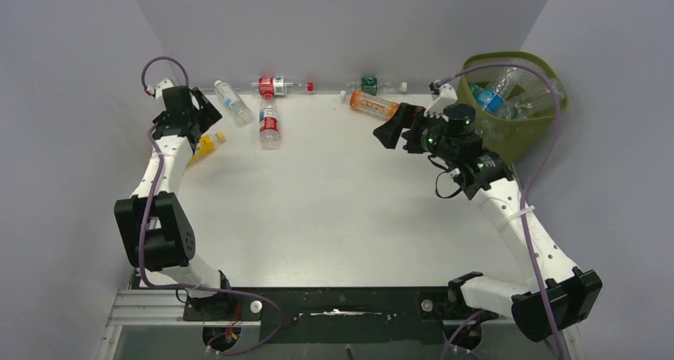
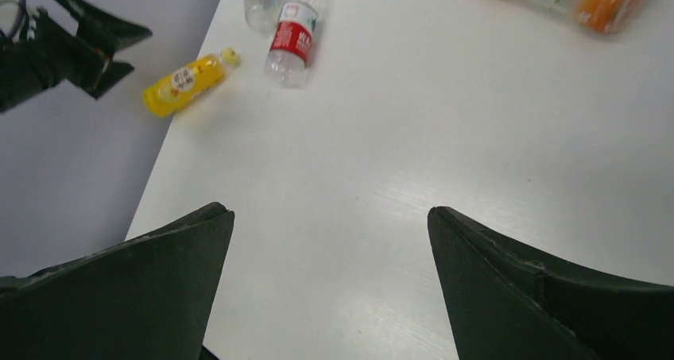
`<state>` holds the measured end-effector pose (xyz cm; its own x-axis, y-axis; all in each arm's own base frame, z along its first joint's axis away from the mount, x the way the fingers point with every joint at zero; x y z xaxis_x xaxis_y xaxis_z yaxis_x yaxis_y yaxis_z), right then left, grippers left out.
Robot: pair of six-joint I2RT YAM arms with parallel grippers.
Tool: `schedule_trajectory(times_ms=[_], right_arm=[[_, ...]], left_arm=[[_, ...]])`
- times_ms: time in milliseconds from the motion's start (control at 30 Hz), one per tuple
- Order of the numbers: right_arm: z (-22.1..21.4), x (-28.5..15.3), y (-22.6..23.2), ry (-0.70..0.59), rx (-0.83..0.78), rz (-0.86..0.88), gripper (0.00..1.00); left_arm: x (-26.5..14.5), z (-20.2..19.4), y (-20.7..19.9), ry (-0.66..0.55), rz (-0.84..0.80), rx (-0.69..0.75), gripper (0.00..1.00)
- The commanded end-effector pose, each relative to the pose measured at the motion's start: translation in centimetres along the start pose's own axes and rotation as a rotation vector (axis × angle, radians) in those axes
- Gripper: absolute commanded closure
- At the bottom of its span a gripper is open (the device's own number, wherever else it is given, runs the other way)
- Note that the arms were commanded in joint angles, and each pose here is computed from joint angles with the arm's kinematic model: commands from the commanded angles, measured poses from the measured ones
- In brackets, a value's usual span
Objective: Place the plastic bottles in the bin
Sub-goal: Pick up the plastic bottle at the center of the board.
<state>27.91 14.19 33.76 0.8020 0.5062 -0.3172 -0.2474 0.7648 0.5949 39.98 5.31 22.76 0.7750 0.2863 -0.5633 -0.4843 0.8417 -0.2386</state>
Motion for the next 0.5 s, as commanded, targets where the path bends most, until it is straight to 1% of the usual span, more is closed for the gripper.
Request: schedule_trajectory(times_ms=[0, 233, 467], right_arm=[[-1.9, -0.2, 2.1, 0.02, -0.042, 0.071, 0.0], [-5.4, 0.1, 4.1, 0.131, -0.088, 0.098, 0.0], [-7.2, 0.3, 4.9, 0.178, -0.101, 0.095, 0.0]], left_arm=[[1.8, 4.3, 0.6, -0.156, 0.157, 0.041, 0.06], [6.4, 4.3, 2.2, -0.154, 0.346, 0.092, 0.06], [9.8, 3.5, 3.7, -0.136, 0.463, 0.128, 0.05]])
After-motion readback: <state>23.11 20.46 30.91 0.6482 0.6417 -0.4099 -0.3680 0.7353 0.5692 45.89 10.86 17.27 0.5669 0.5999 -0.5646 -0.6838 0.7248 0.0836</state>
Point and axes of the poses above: each gripper's point midway between its finger pads, its own x axis out along the fingers, its own y axis along the line the jaws close on, z = x × y, the point moved 7 cm from there along -x, back along the fingers, and after that the axes turned 7 degrees about x, right-handed, at the moved point
